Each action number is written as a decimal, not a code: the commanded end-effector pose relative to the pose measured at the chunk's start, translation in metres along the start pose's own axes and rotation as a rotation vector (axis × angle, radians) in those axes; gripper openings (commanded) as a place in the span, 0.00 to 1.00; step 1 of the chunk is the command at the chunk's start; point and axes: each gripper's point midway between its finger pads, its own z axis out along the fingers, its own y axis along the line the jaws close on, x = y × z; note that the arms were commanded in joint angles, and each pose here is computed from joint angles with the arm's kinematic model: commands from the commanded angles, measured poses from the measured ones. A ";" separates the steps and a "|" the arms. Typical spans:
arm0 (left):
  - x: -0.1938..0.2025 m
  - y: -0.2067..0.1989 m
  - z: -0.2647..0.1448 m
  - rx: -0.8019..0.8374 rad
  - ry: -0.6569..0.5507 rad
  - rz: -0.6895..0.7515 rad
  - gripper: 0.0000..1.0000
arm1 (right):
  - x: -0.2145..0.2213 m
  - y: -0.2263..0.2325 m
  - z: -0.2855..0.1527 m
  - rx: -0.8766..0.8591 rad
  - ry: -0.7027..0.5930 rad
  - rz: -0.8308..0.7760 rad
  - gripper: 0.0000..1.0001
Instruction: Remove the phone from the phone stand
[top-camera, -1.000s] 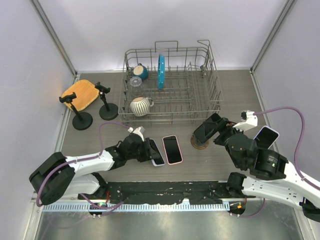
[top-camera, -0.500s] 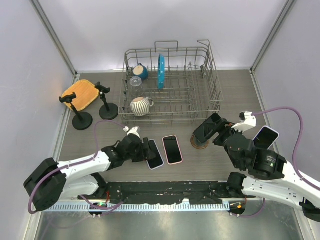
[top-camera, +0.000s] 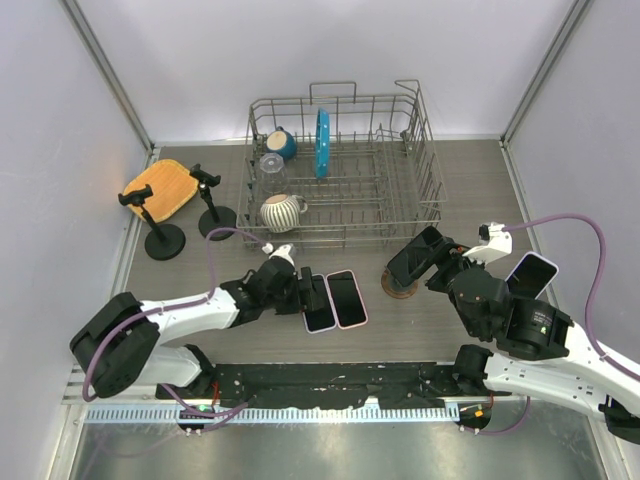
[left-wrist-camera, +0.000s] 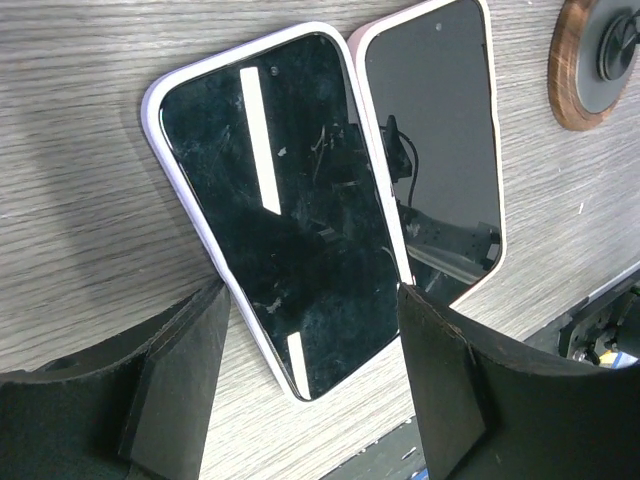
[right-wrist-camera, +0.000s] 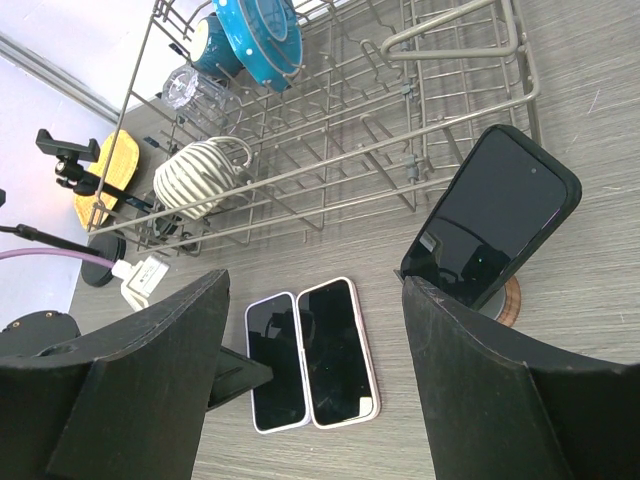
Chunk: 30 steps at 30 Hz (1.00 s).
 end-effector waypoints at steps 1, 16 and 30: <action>0.001 -0.019 -0.001 0.068 0.015 0.009 0.72 | -0.005 0.002 0.001 0.000 -0.024 0.020 0.75; -0.079 -0.010 -0.103 -0.017 -0.357 0.075 0.98 | 0.011 0.012 0.010 0.021 0.051 -0.122 0.76; -0.150 0.020 -0.229 -0.255 -0.757 0.438 1.00 | 0.051 0.016 0.066 0.078 0.211 -0.185 0.84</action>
